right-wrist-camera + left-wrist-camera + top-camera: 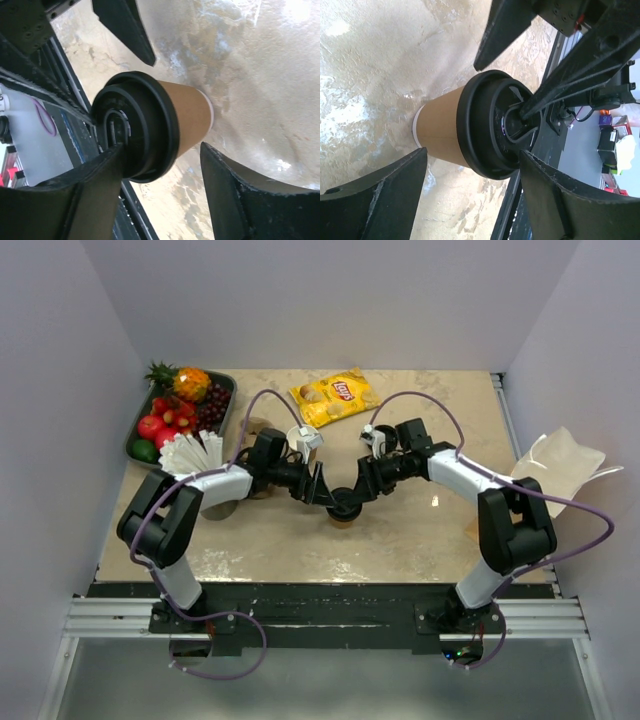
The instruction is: Pack the takeout coffee
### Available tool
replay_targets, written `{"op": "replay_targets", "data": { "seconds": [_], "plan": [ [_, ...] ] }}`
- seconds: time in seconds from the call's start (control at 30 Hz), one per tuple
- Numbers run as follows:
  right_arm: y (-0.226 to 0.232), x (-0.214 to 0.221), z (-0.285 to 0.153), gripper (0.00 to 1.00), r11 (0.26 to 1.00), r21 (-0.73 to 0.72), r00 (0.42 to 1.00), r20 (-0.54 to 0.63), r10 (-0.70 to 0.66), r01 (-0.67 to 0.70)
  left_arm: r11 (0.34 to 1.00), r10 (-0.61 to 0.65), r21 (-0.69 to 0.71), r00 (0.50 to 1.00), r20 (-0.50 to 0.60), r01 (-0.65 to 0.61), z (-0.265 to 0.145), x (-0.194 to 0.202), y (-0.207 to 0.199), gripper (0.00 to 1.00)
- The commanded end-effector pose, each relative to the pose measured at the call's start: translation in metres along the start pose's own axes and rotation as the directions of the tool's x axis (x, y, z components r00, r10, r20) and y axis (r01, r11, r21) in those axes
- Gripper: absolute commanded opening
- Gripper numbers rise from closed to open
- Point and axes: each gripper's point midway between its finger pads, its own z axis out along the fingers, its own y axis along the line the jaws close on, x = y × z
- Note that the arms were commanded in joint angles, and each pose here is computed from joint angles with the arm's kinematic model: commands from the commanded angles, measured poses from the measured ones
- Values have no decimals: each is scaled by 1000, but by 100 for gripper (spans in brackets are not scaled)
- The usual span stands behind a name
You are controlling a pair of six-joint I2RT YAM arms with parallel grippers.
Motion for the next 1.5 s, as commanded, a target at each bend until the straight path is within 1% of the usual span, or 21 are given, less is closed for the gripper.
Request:
{"op": "replay_targets", "data": {
  "seconds": [0.0,0.03,0.07,0.13,0.2,0.3,0.4,0.53,0.57,0.6,0.63,0.73,0.83,0.97,1.1,1.47],
  "plan": [
    [-6,-13,-6,66,1000,-25,1000,18,-5,5,995,100,4,994,30,-101,-7,-20,-15,79],
    [-6,-13,-4,66,997,-57,998,19,52,-50,996,94,6,995,32,-94,-8,-21,-14,79],
    [-13,-20,-8,66,996,-69,997,53,64,-60,996,87,4,996,29,-88,-7,-21,-12,79],
    [-14,-27,-10,66,985,-112,988,71,139,-131,996,88,7,995,35,-88,-8,-25,-12,79],
    [-19,-31,-12,66,980,-137,984,83,159,-147,995,95,20,995,32,-96,-7,-28,-13,79],
    [-8,-34,-14,66,964,-226,985,74,158,-137,994,90,58,996,11,-91,-6,-25,-17,77],
    [3,-36,-16,66,943,-306,985,64,159,-132,996,71,63,997,3,-71,-3,-23,-14,76],
    [11,-37,-20,66,937,-336,990,68,127,-97,997,53,53,999,9,-53,0,-24,-9,75],
    [12,-35,-21,67,936,-336,989,60,135,-107,997,48,54,999,4,-48,1,-23,-7,74],
    [14,-35,-22,67,935,-345,992,65,110,-81,998,46,51,999,1,-46,2,-22,-6,73],
    [16,-35,-23,67,936,-347,993,70,95,-65,998,46,47,999,-4,-45,2,-20,-5,73],
    [9,-31,-22,65,950,-303,993,65,103,-79,998,45,47,999,-8,-45,2,-18,-3,73],
    [-8,-25,-13,59,965,-235,989,51,136,-121,997,45,59,999,-5,-45,1,-18,-5,73],
    [-23,-20,-4,53,969,-196,987,34,158,-149,997,44,69,999,-6,-43,-1,-16,-5,73],
    [-24,-24,-3,52,966,-206,986,25,164,-155,998,36,56,999,-8,-36,-1,-14,-2,73],
    [-24,-9,1,51,972,-187,990,-33,137,-141,998,38,45,999,-14,-37,1,-8,5,73]
  ]
}}
